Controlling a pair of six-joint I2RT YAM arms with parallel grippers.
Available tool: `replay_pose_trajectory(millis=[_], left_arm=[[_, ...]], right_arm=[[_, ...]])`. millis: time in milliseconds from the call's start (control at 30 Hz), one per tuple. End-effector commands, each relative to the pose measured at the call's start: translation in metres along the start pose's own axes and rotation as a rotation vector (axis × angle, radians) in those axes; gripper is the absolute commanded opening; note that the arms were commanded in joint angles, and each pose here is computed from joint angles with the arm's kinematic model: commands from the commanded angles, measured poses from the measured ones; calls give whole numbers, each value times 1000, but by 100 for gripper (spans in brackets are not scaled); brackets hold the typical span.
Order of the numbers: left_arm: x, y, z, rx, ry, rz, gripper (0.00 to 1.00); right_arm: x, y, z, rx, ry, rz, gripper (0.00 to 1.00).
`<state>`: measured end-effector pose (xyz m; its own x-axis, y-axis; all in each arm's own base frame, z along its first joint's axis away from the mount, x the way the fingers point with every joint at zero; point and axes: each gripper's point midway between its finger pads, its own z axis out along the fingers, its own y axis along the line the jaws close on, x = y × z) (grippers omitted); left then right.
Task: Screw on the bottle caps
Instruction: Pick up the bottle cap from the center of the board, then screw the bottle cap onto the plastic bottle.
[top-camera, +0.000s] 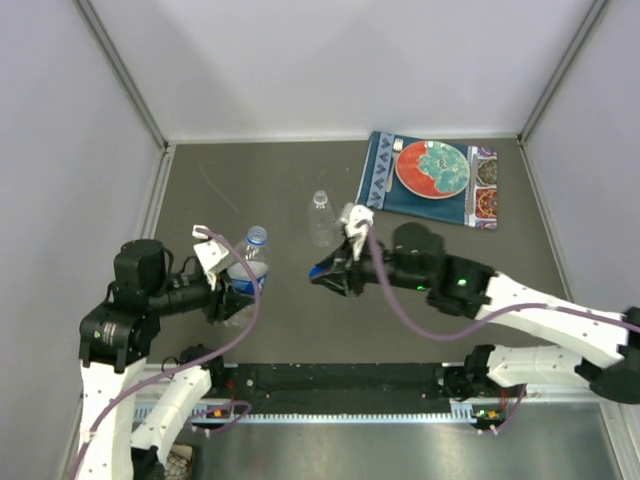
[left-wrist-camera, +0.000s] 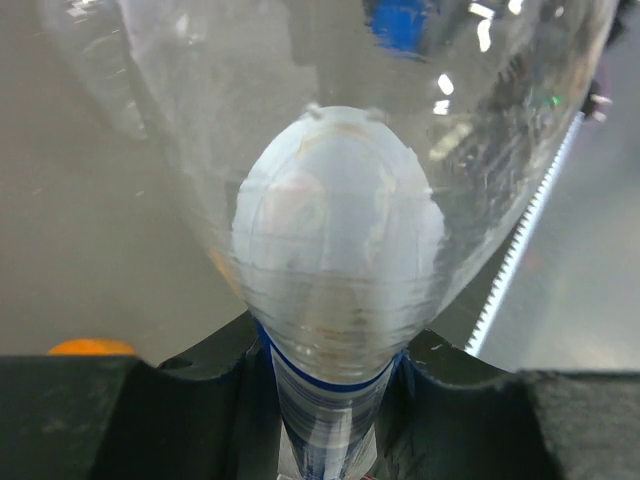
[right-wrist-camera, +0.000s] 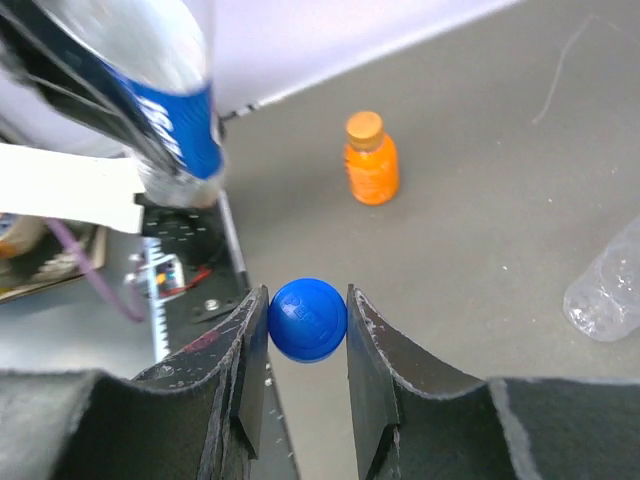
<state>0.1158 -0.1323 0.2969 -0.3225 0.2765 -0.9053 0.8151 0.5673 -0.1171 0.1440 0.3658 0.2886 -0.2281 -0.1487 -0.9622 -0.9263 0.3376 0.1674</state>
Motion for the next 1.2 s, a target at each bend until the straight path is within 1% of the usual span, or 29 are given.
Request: replay_pose_trajectory(millis=[0, 33, 67, 100, 167, 200, 267, 300, 367, 400, 467, 500, 567, 600, 633, 667, 867, 1000, 1167], left_arm=[[-2, -56, -9, 334, -34, 103, 11], [-7, -62, -14, 368, -42, 113, 12], [-10, -66, -13, 424, -53, 142, 13], [-11, -72, -17, 449, -50, 131, 13], [-14, -77, -21, 485, -49, 140, 15], [-16, -83, -23, 517, -64, 142, 15], [-19, -92, -28, 564, -68, 142, 15], [-19, -97, -30, 588, -66, 150, 16], [-19, -99, -29, 613, -62, 144, 16], [-18, -99, -29, 610, -61, 142, 16], [-18, -98, -28, 610, -61, 139, 17], [-19, -98, -27, 607, -59, 137, 17], [-18, -93, -22, 599, -41, 114, 18], [-17, -91, -20, 596, -31, 105, 18], [-16, -85, -15, 579, -9, 96, 17], [-15, -83, -13, 573, 6, 83, 17], [-9, -63, -1, 468, 80, 41, 15], [-7, -59, 1, 444, 93, 40, 14], [-7, -63, -2, 462, 87, 56, 15]], right_arm=[[-24, 27, -58, -121, 33, 44, 15], [-30, 30, -67, -129, 29, 41, 16], [-42, 33, -76, -136, -1, 26, 16], [-60, 37, -84, -147, -42, 4, 17], [-68, 44, -86, -183, -36, -15, 17], [-83, 48, -91, -199, -59, -41, 17], [-88, 55, -92, -241, -42, -58, 17], [-103, 58, -94, -257, -63, -86, 17], [-111, 68, -101, -306, -55, -108, 16], [-129, 72, -106, -317, -88, -142, 16], [-137, 75, -112, -326, -83, -161, 17], [-153, 78, -119, -332, -119, -216, 17], [-158, 79, -112, -348, -100, -236, 17], [-166, 82, -118, -359, -105, -262, 16], [-163, 80, -107, -362, -79, -262, 15], [-164, 80, -105, -366, -71, -270, 15], [-175, 80, -92, -402, -69, -308, 15], [-175, 82, -84, -451, -51, -304, 14], [-178, 84, -76, -495, -43, -306, 13]])
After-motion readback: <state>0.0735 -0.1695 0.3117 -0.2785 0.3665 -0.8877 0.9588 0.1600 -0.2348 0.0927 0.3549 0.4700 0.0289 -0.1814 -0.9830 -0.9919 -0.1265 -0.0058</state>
